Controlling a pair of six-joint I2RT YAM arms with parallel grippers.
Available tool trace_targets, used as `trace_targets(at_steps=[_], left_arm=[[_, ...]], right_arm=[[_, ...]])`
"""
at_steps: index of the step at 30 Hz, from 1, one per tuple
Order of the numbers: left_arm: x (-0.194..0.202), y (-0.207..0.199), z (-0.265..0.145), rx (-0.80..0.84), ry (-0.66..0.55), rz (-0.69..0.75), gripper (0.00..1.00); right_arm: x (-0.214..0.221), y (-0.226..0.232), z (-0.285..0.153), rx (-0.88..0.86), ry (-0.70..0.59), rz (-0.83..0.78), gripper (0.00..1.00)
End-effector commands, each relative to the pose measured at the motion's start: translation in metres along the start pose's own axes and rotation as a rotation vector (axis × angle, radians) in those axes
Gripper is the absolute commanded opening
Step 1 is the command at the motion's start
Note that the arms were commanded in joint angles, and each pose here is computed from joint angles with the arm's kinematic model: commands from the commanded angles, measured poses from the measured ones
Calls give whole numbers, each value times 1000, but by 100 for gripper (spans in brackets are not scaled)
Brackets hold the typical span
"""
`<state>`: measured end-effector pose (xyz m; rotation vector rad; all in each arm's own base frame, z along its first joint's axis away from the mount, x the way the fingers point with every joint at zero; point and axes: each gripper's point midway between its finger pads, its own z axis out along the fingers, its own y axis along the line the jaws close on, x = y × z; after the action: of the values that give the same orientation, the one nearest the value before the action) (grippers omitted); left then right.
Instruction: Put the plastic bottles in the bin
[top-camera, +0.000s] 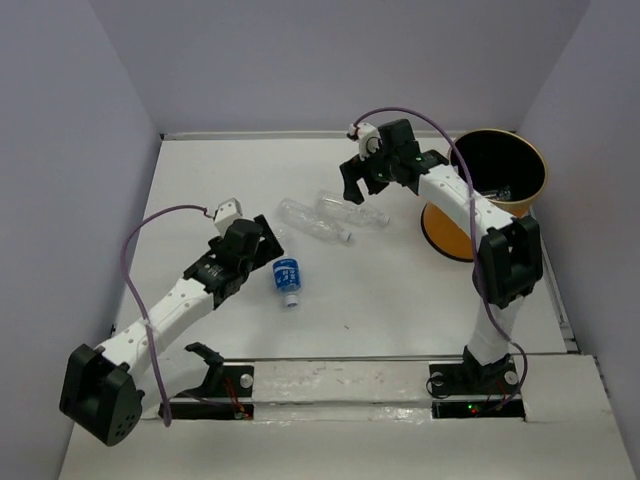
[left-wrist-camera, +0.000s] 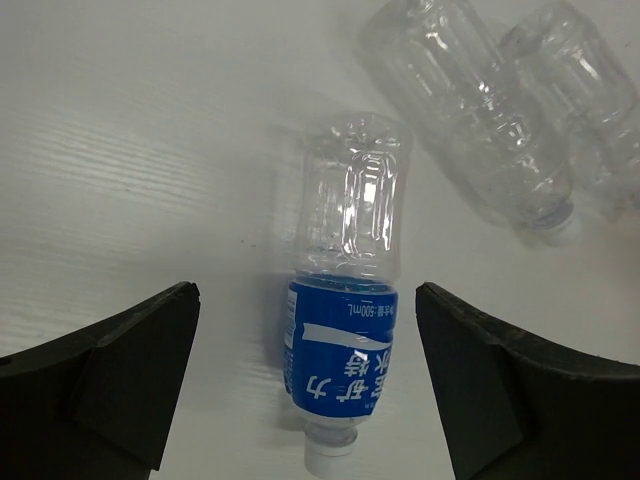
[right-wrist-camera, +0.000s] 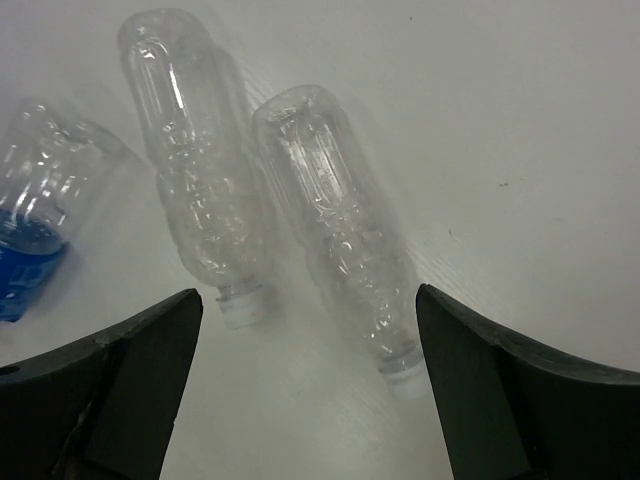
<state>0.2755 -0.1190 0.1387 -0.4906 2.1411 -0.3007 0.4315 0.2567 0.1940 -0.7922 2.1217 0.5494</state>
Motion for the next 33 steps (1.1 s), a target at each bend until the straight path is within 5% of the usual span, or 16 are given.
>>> trace_targets(at_steps=[1, 13, 19, 22, 29, 33], left_arm=[[23, -11, 24, 36, 119, 31, 99], [21, -28, 60, 44, 119, 18, 99], [27, -15, 75, -30, 107, 27, 99], [28, -8, 82, -68, 98, 34, 99], [31, -7, 91, -80, 90, 34, 89], [35, -3, 94, -89, 91, 33, 83]], right_arm=[[5, -7, 18, 32, 131, -210, 93], [34, -31, 99, 26, 241, -230, 87], [47, -34, 127, 2, 253, -218, 78], [43, -38, 133, 25, 225, -209, 65], [-11, -49, 97, 169, 68, -212, 29], [-75, -46, 33, 270, -115, -217, 27]])
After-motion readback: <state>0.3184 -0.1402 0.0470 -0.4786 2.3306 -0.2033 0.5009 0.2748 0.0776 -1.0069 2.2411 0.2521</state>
